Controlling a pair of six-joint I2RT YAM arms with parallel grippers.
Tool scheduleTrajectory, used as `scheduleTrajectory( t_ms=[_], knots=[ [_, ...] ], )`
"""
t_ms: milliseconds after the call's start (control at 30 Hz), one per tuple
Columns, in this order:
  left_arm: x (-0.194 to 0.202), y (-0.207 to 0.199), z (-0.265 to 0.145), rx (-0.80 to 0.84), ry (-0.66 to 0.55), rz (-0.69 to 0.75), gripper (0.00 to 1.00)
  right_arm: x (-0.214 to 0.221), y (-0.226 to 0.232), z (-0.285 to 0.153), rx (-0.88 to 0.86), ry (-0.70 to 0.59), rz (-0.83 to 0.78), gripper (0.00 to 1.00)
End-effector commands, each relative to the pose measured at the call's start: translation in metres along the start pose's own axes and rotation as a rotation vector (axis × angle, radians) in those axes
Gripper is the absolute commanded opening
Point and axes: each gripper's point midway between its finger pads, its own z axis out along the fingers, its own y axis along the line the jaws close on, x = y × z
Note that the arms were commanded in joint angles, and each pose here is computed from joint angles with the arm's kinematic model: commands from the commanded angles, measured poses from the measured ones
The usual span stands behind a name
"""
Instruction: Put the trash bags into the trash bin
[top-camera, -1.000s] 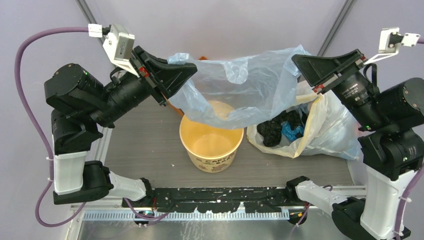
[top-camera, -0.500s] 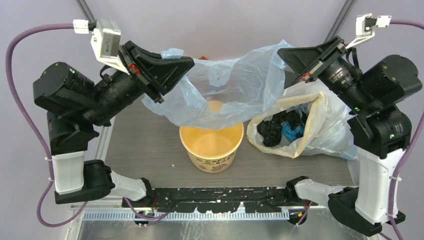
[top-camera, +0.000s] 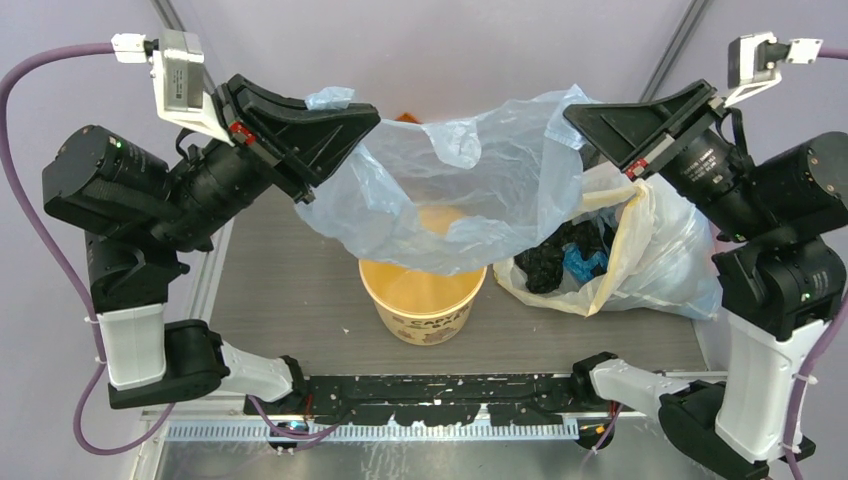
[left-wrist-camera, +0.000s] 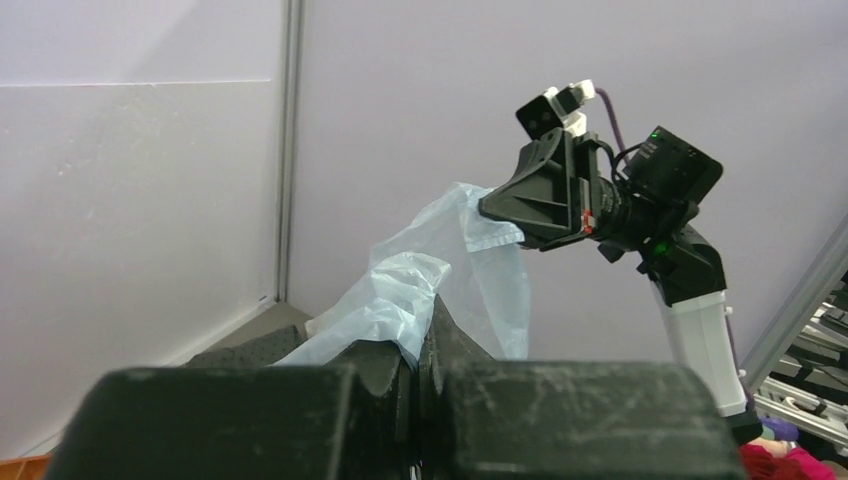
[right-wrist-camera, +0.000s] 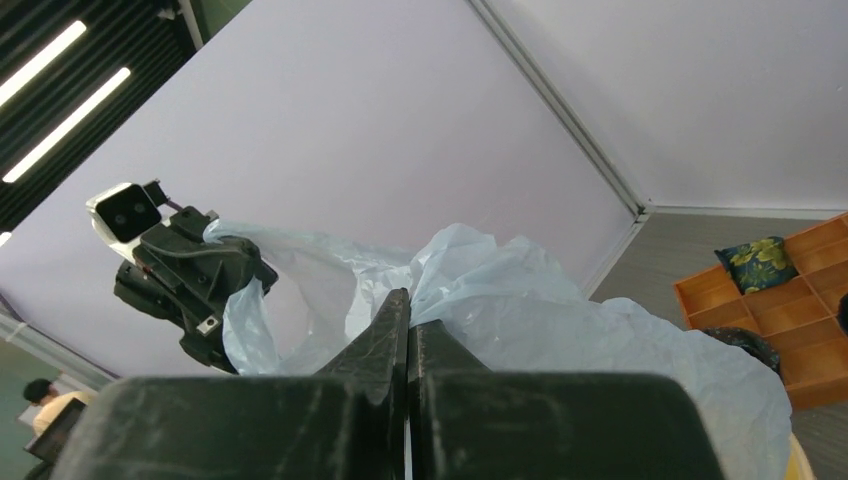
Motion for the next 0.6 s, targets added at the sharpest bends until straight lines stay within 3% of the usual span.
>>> scheduleTrajectory(
  t_ms=[0,300,567],
  knots=[
    [-0.032,-0.011,-0.014,0.047,-0.094,-0.035,0.01,0.001,0.009,0.008,-0.057,0.02,0.072,0.01],
    [-0.025,0.001,-0.008,-0.022,-0.072,-0.05,0.01,-0.001,0.008,0.005,-0.029,0.008,0.093,0.01],
    [0.027,0.03,0.018,-0.163,0.052,0.021,0.01,0.02,-0.052,0.01,0.178,0.05,0.045,0.01]
  ],
)
